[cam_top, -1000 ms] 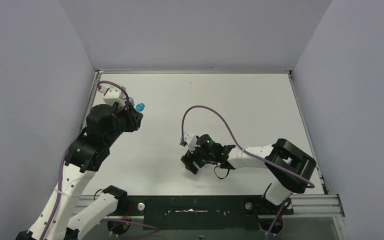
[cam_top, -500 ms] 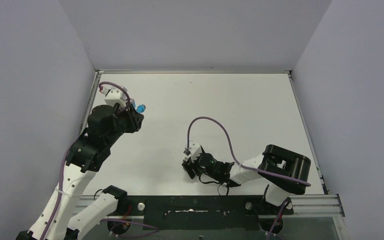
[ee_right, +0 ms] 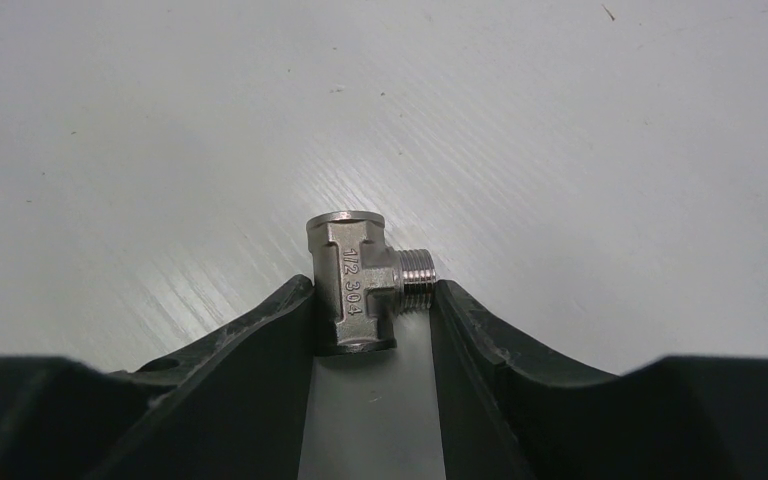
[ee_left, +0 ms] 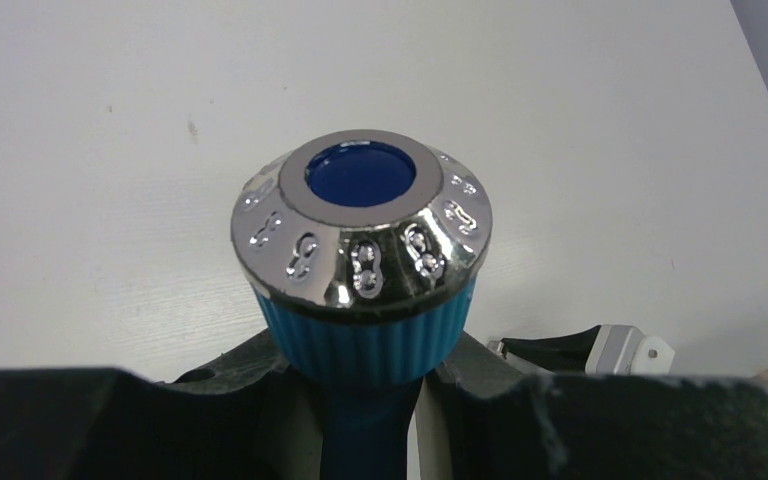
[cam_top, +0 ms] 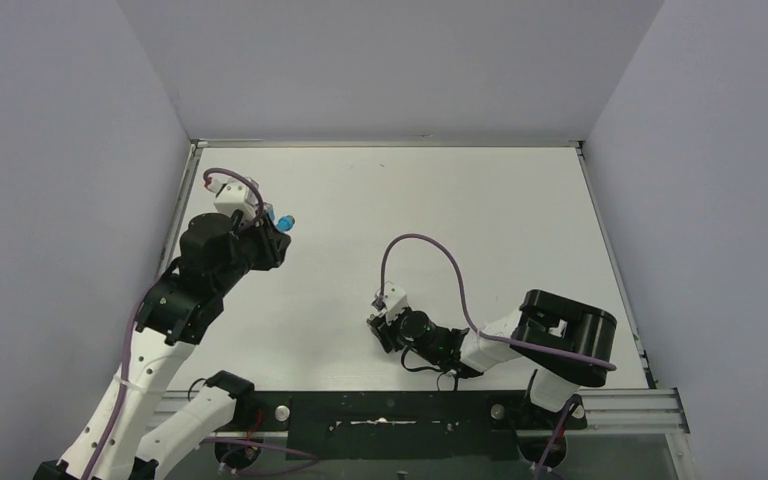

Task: Install the water faucets
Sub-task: Adjust the adaptor at the center of the board.

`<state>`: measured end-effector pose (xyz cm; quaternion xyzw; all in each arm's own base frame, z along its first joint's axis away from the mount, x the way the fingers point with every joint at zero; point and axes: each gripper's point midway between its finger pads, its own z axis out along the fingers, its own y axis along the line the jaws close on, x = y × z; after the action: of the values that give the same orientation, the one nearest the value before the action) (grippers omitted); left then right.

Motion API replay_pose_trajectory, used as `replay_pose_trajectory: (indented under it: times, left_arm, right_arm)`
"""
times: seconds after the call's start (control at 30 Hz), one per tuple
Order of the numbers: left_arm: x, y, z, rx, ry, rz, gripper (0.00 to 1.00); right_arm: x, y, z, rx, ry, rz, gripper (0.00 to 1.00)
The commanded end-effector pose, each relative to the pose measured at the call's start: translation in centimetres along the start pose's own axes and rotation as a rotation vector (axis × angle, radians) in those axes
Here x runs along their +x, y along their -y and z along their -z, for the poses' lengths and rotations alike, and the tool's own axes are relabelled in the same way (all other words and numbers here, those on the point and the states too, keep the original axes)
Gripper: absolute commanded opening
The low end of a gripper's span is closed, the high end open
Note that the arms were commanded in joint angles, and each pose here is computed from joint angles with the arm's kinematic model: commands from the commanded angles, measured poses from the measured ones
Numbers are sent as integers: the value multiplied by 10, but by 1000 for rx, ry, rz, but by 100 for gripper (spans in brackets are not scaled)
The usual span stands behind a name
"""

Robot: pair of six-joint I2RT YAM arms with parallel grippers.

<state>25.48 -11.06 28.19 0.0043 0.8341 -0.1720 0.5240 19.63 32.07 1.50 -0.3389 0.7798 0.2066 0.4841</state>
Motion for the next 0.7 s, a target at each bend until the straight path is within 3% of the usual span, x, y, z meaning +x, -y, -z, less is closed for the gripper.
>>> replay_pose_trajectory:
  times: [0.0,0.17,0.3,0.67]
  left_arm:
    - [-23,14,1,68,83,11,0]
    - [-24,15,1,72,73,-6,0]
    - [-24,14,3,66,68,-28,0]
    - [-28,13,6,63,57,-97,0]
  right_arm:
    - [-13,3,5,22,30,-9,26]
    - [-44,1,7,11,32,-48,22]
    - [-68,16,21,62,-78,-109,22]
    - [-68,30,112,109,-694,-245,18]
